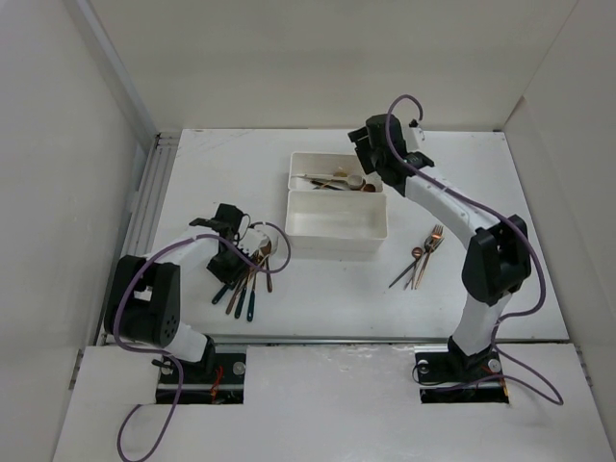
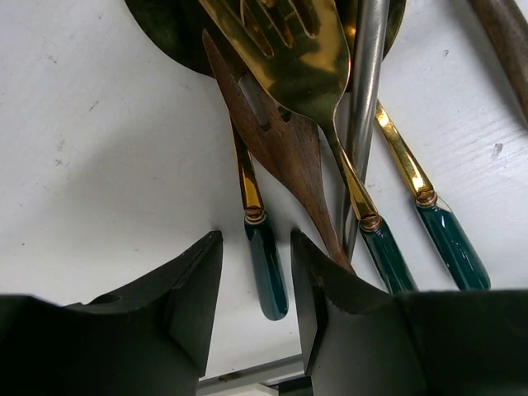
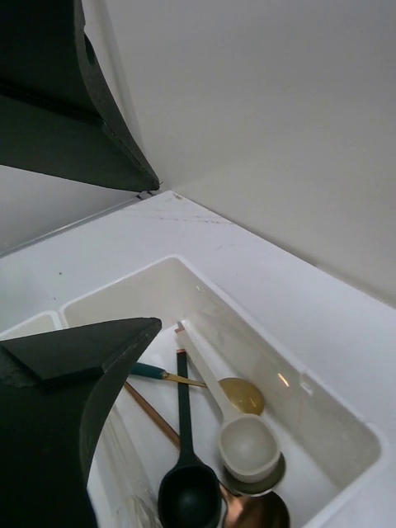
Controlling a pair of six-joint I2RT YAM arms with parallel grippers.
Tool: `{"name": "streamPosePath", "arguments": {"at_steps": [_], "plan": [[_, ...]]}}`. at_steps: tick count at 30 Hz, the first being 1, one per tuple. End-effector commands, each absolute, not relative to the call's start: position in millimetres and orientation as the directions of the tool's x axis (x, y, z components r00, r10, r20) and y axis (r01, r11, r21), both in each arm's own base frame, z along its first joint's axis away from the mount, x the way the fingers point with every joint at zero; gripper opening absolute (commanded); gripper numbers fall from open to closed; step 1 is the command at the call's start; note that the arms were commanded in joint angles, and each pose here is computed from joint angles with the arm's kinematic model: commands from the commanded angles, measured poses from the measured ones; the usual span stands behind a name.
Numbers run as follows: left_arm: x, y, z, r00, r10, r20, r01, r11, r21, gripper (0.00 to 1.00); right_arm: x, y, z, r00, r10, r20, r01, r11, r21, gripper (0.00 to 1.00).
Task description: Sort the eating utensils into containers
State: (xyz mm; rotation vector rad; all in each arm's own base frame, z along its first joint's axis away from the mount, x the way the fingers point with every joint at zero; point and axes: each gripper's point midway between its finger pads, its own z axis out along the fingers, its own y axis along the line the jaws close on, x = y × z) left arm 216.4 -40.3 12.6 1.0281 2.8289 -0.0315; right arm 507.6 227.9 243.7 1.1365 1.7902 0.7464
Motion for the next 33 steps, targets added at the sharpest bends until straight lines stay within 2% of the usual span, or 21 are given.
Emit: {"name": "streamPosePath", "arguments": {"at_steps": [1, 7, 12, 13, 14, 15, 16, 21, 23, 25, 26, 28, 29, 30, 32, 33], "plan": [[204.6, -25.9, -9.6, -0.753, 0.656, -0.049, 0.654, 0.755, 0.055, 0.35, 506.1, 210.7, 275.3, -0.151, 0.894, -0.423, 0.336, 0.449, 0.828, 0.68], [213.3, 3.2, -16.2, -0.768, 0.640, 0.032, 0.632, 0.749, 0.197, 0.36, 499.3, 194.6, 300.4, -0.090, 0.877, -0.472, 0.302, 0.476, 0.826, 0.68], [193.4, -2.9, -17.1, -0.752, 0.654, 0.080, 0.658, 0.752, 0.041, 0.39, 496.3, 185.1, 315.6, -0.074, 0.858, -0.509, 0.277, 0.508, 0.816, 0.68], [192.5, -8.4, -18.2, -0.747, 0.662, 0.064, 0.664, 0.748, 0.011, 0.33, 496.5, 183.2, 315.5, -0.068, 0.852, -0.519, 0.280, 0.515, 0.810, 0.68], [196.6, -9.2, -16.5, -0.747, 0.662, 0.054, 0.664, 0.748, 0.016, 0.18, 495.0, 182.5, 323.7, -0.058, 0.857, -0.512, 0.264, 0.508, 0.820, 0.68], [202.3, -10.6, -16.9, -0.754, 0.656, 0.042, 0.657, 0.754, 0.023, 0.13, 495.3, 180.6, 324.0, -0.049, 0.856, -0.515, 0.268, 0.507, 0.819, 0.68], [203.7, -10.9, -19.6, -0.754, 0.656, 0.042, 0.657, 0.754, 0.023, 0.00, 493.1, 177.8, 325.1, -0.040, 0.856, -0.516, 0.270, 0.507, 0.819, 0.68], [217.0, -9.5, -18.4, -0.795, 0.606, 0.014, 0.606, 0.795, 0.026, 0.00, 488.2, 169.9, 329.5, -0.032, 0.819, -0.572, 0.268, 0.559, 0.785, 0.68], [236.9, 4.8, -7.4, -0.818, 0.576, -0.004, 0.571, 0.812, 0.117, 0.00, 482.0, 164.2, 340.1, -0.017, 0.806, -0.592, 0.252, 0.577, 0.777, 0.68], [260.1, 24.8, 8.3, -0.845, 0.533, -0.040, 0.512, 0.828, 0.228, 0.00, 478.8, 154.9, 336.6, -0.009, 0.787, -0.617, 0.263, 0.597, 0.758, 0.68], [286.6, 30.3, 24.2, -0.843, 0.528, -0.102, 0.478, 0.822, 0.308, 0.00, 474.8, 152.5, 344.4, -0.005, 0.776, -0.631, 0.251, 0.612, 0.750, 0.68], [317.5, 51.1, 56.3, -0.828, 0.540, -0.151, 0.424, 0.780, 0.460, 0.00, 474.1, 144.4, 339.1, 0.003, 0.758, -0.652, 0.266, 0.628, 0.731, 0.67], [332.3, 54.0, 68.0, -0.818, 0.546, -0.182, 0.401, 0.768, 0.499, 0.00, 470.8, 142.6, 345.9, 0.009, 0.755, -0.655, 0.256, 0.632, 0.732, 0.67], [361.8, 54.2, 94.9, -0.794, 0.547, -0.266, 0.344, 0.763, 0.547, 0.00, 467.8, 138.8, 349.2, 0.020, 0.744, -0.668, 0.253, 0.642, 0.723, 0.67], [389.2, 53.5, 115.0, -0.778, 0.543, -0.316, 0.301, 0.763, 0.572, 0.00, 467.2, 133.0, 349.2, 0.025, 0.728, -0.685, 0.255, 0.658, 0.709, 0.65], [417.4, 47.1, 145.9, -0.742, 0.547, -0.388, 0.257, 0.766, 0.590, 0.00, 463.2, 128.9, 348.3, 0.025, 0.708, -0.705, 0.261, 0.677, 0.689, 0.65]]}}
